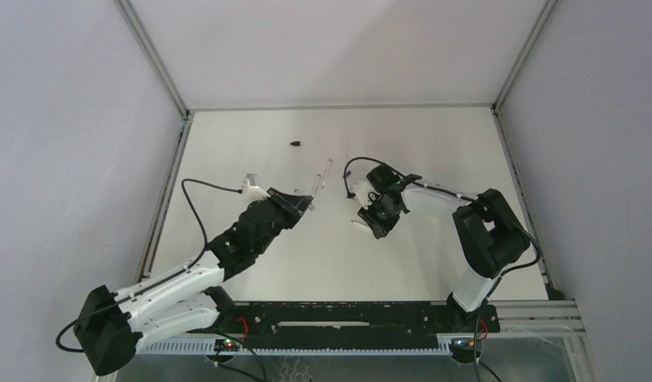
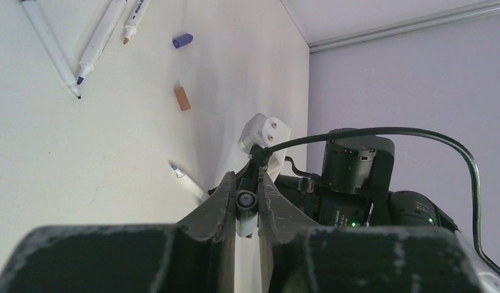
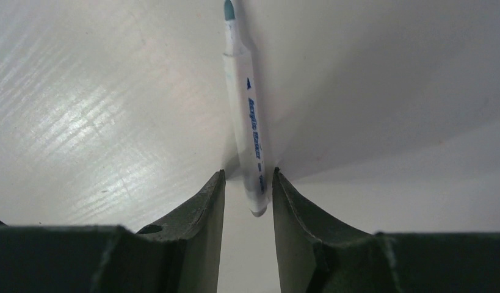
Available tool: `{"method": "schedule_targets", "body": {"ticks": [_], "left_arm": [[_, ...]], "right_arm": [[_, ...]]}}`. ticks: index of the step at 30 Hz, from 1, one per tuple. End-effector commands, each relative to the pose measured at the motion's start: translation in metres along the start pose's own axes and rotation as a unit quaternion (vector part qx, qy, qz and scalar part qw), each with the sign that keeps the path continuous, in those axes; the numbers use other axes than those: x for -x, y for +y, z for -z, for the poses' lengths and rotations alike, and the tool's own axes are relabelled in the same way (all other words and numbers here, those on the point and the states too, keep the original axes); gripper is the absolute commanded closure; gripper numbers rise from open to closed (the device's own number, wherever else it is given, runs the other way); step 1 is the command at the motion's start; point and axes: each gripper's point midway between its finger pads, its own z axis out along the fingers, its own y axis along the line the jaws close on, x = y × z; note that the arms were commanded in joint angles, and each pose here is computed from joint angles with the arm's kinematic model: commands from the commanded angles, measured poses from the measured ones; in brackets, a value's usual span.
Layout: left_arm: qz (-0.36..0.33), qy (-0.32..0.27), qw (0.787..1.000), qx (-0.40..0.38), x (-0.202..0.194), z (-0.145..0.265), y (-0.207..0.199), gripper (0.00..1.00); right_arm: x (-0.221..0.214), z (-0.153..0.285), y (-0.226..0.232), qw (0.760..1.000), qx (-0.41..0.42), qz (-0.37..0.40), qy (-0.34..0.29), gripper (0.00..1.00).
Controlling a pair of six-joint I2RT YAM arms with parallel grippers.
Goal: Insert the pens into the pen caps
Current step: Pick up the pen from the center of the board.
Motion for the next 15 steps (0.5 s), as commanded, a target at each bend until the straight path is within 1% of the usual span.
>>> {"method": "schedule_targets", "body": {"ticks": [1, 6, 8, 9, 10, 11, 12, 14, 15], "left_arm": [[-0.003, 0.009, 1.000, -0.017, -0.006, -0.004, -0.001, 1.00], [0.016, 0.013, 0.999, -0.027, -0.008, -0.003, 0.000, 1.00], [0.024, 0.014, 0.999, -0.029, -0.009, -0.003, 0.000, 1.00], [0.027, 0.014, 0.999, -0.031, -0.009, -0.002, 0.001, 1.00], [0.028, 0.015, 0.999, -0.031, -0.010, -0.002, 0.001, 1.00], [0.030, 0.016, 0.999, -0.033, -0.010, -0.002, 0.000, 1.00], [0.032, 0.016, 0.999, -0.035, -0.010, -0.002, -0.001, 1.00], [0.039, 0.017, 0.998, -0.042, -0.011, -0.002, -0.002, 1.00], [0.044, 0.018, 0.998, -0.047, -0.012, -0.002, -0.004, 1.00]], "right_arm": [[0.003, -0.010, 0.004, 1.000, -0.009, 0.029, -0.004, 0.59], [0.008, -0.019, 0.009, 0.999, -0.009, 0.042, -0.006, 0.60], [0.009, -0.023, 0.012, 0.999, -0.007, 0.045, -0.005, 0.63], [0.009, -0.025, 0.013, 0.999, -0.004, 0.044, -0.002, 0.69], [0.008, -0.025, 0.013, 0.999, 0.000, 0.042, 0.000, 0.80], [0.008, -0.025, 0.014, 0.999, 0.004, 0.040, 0.001, 0.88], [0.008, -0.023, 0.013, 0.999, 0.008, 0.036, -0.002, 0.94], [0.010, -0.016, 0.012, 0.999, 0.019, 0.022, -0.015, 1.00], [0.013, -0.010, 0.011, 0.999, 0.030, 0.013, -0.027, 1.00]]}}
